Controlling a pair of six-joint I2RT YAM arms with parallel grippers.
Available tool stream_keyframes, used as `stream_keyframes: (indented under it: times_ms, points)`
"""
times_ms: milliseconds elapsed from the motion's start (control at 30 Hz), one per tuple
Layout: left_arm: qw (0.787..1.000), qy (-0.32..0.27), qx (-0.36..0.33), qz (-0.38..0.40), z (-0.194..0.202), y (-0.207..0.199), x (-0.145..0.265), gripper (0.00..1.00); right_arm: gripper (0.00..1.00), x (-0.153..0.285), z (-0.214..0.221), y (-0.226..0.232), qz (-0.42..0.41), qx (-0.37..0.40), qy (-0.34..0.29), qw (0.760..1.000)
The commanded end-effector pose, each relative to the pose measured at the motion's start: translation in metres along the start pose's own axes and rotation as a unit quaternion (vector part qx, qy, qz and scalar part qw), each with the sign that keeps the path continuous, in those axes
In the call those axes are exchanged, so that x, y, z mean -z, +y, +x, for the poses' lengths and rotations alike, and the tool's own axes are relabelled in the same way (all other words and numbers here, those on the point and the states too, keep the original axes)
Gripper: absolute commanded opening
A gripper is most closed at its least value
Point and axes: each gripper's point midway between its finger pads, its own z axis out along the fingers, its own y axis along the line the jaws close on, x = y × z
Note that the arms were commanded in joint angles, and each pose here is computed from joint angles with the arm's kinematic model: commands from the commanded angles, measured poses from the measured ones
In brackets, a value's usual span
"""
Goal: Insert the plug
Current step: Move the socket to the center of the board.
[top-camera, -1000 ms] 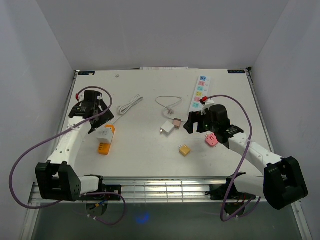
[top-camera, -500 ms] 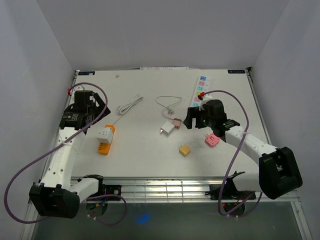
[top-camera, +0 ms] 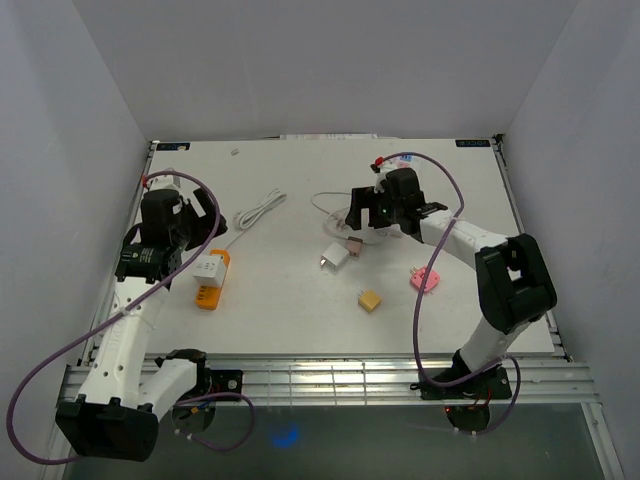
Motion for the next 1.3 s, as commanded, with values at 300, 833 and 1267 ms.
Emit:
stream_keyframes:
  times_ms: [300, 833, 1267]
  points:
    - [0.997, -0.028, -0.026, 0.06, 0.002, -0.013, 0.009, 0.97, 0.91, -0.071, 0.0, 0.045, -0.022, 0.054, 0.059, 0.997]
    - [0.996, -0.023, -0.027, 0.079, 0.006, -0.019, 0.01, 0.97, 0.68, -0.069, 0.05, 0.032, 0.074, 0.109, 0.113, 0.985]
    - [0.996, -0.021, -0.029, 0.08, 0.007, -0.019, 0.01, 0.97, 0.19, -0.07, 0.062, 0.035, 0.057, 0.113, 0.133, 0.983]
